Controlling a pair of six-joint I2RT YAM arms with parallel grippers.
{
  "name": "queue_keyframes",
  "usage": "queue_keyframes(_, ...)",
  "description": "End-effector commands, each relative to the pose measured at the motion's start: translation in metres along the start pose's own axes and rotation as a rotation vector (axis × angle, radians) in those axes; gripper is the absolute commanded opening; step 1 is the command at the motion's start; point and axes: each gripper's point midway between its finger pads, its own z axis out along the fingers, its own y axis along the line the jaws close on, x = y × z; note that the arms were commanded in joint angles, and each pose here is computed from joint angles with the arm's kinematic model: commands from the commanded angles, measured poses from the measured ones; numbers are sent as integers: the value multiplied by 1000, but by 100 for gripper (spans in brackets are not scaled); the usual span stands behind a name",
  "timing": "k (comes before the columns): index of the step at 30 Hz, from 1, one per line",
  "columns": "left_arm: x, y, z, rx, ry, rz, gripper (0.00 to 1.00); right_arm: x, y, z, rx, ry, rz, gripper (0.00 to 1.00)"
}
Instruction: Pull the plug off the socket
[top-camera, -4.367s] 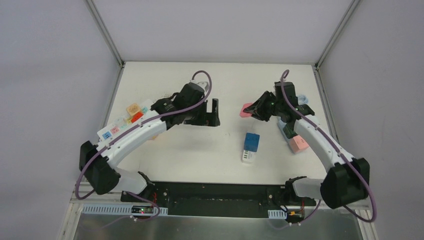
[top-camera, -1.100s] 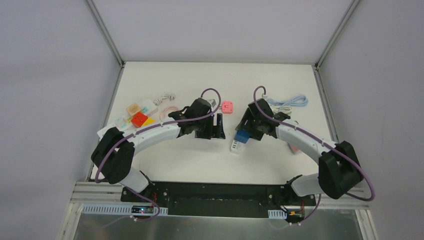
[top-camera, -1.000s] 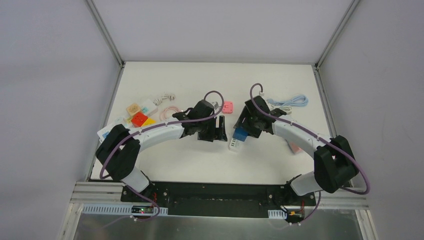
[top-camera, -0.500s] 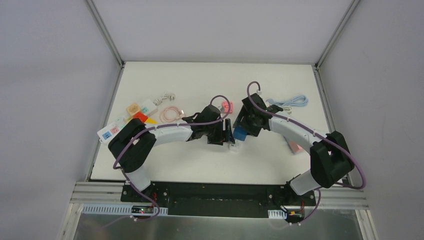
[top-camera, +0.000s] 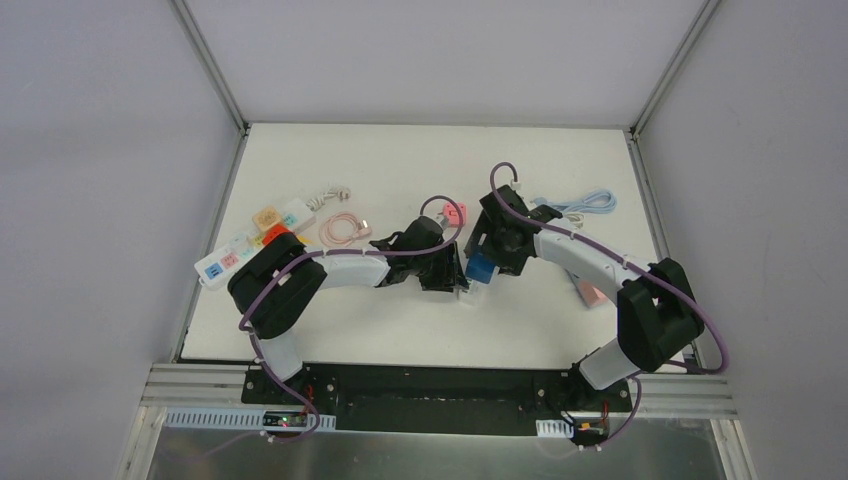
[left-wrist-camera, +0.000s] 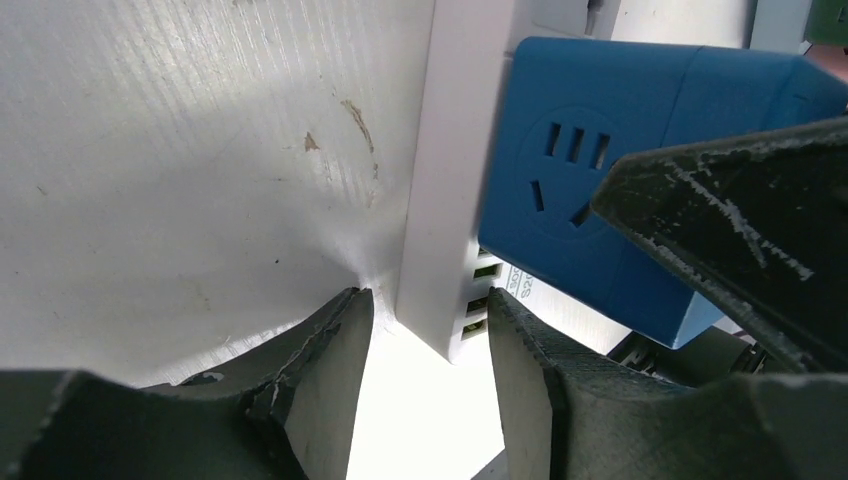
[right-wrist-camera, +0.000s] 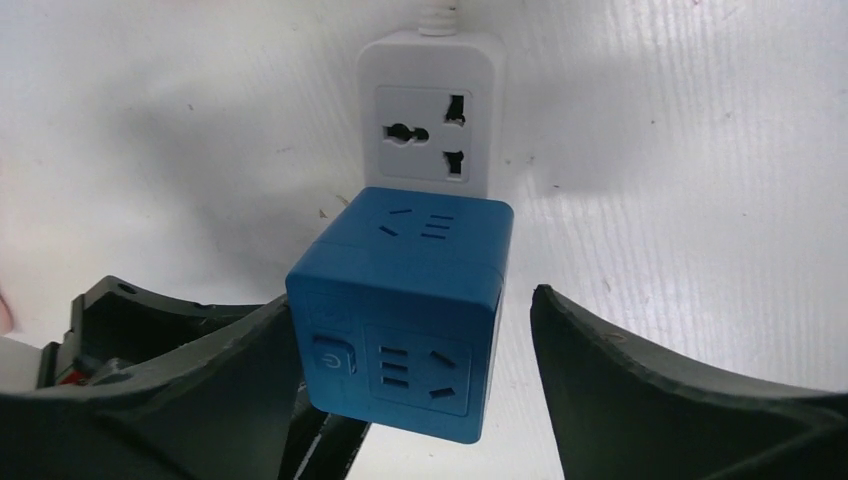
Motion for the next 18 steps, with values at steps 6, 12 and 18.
queue_keyframes(6, 18, 35, 2, -125, 29, 30, 47, -3, -8, -21, 38, -17, -29, 75)
queue_keyframes(12, 22, 33, 2, -129, 48, 48, 46, 3, -8, -15, 29, 5, -1, 49)
queue_keyframes(18, 24, 17, 4, -70, 88, 98, 49, -1, 4, -17, 19, 17, 33, 20)
